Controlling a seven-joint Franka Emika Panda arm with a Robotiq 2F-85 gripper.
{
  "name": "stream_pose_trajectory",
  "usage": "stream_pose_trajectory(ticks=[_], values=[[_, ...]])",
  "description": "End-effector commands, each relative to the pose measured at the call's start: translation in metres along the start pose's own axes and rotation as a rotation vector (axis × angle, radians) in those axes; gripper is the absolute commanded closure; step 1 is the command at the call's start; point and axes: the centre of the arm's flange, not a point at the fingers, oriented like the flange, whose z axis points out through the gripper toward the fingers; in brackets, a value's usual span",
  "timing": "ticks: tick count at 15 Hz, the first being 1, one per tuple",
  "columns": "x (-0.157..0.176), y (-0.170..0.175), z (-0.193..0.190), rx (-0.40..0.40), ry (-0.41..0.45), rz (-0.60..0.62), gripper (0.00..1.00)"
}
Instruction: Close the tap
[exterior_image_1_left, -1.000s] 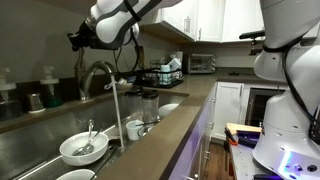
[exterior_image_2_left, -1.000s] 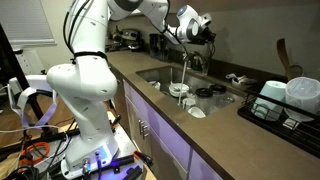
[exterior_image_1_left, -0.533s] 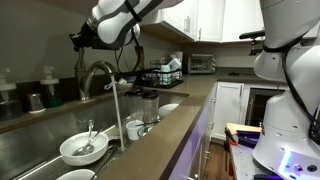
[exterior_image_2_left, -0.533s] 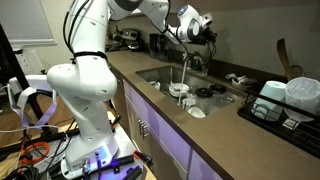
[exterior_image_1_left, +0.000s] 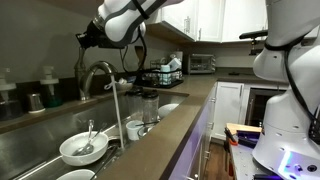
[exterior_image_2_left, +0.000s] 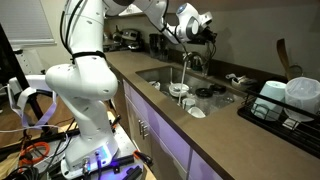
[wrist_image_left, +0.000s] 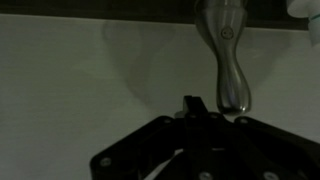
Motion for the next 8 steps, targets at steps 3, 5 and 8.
stream_pose_trajectory(ticks=[3,5,8], values=[[-0.035,0.004,-0.025,-0.023,-0.037,-0.018,0.95],[-0.037,0.005,-0.026,-0.03,-0.007,-0.004,0.96],[-0.031,0.007,-0.03,-0.059,0.065,0.009,0.96]])
